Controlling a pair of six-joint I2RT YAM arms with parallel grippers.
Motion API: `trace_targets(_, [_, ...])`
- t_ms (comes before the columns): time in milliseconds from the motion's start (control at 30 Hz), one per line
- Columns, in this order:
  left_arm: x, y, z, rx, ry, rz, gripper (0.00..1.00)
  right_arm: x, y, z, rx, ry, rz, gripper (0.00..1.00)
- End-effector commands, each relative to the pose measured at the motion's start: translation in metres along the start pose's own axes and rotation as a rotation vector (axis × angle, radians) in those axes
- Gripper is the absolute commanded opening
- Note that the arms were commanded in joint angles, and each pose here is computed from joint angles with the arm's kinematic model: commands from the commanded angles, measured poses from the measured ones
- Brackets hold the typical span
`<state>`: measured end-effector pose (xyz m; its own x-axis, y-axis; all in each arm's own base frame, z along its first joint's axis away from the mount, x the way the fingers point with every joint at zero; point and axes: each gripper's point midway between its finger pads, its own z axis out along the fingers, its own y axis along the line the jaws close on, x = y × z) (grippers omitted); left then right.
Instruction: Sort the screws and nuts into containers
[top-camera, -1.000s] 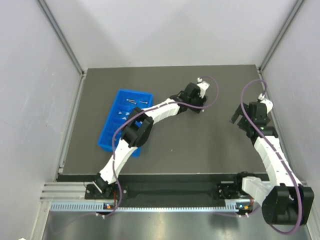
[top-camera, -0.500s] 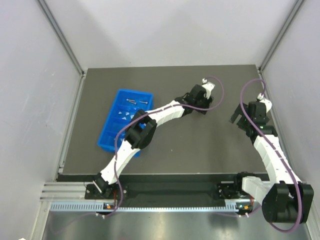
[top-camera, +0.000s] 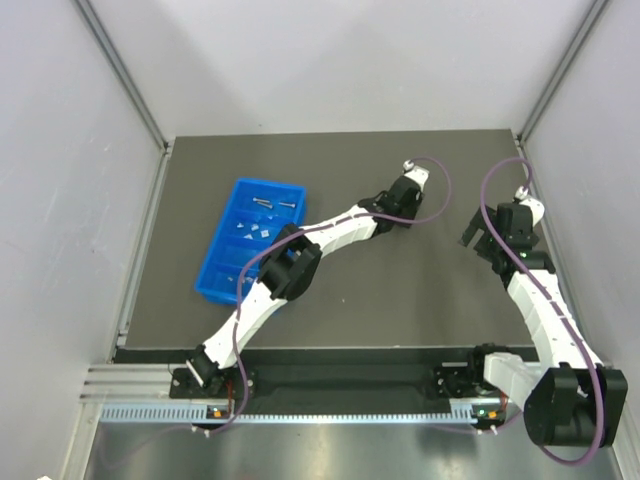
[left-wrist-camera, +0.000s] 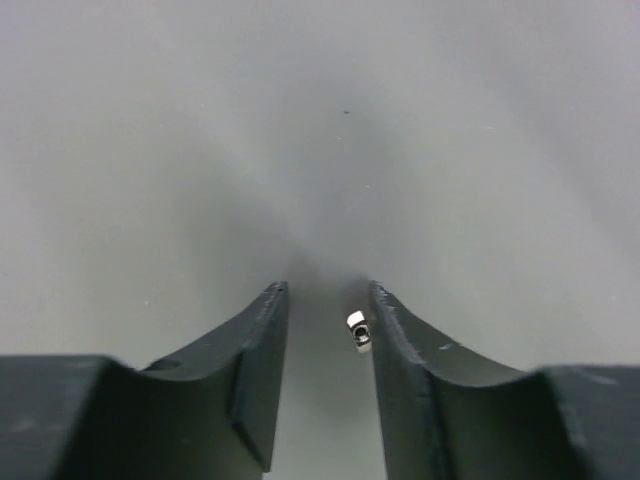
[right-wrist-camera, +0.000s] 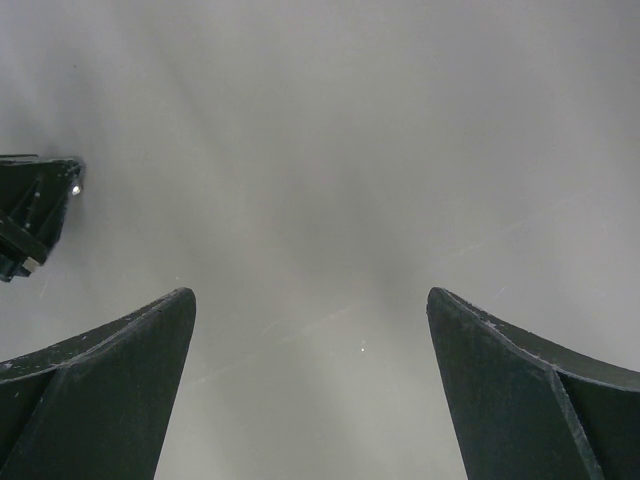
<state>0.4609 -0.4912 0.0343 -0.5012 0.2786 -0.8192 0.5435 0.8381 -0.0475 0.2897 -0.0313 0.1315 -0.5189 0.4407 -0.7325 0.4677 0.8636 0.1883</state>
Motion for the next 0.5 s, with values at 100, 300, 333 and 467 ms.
trace_targets(100, [0.016,0.003,-0.008,-0.019,0.063,-0.069,0.37,-0.010,-0.005,-0.002,0.016,-0.047,0.021,1.00])
trace_targets(300, [0.016,-0.004,-0.013,-0.017,0.068,-0.050,0.34,-0.011,-0.005,-0.003,0.016,-0.050,0.020,1.00])
trace_targets(333, [0.016,-0.007,-0.016,-0.018,0.073,-0.044,0.35,-0.011,-0.005,-0.003,0.014,-0.051,0.022,1.00])
trace_targets(467, [0.025,-0.007,-0.023,-0.076,0.101,-0.052,0.46,-0.009,-0.006,-0.003,0.015,-0.048,0.021,1.00])
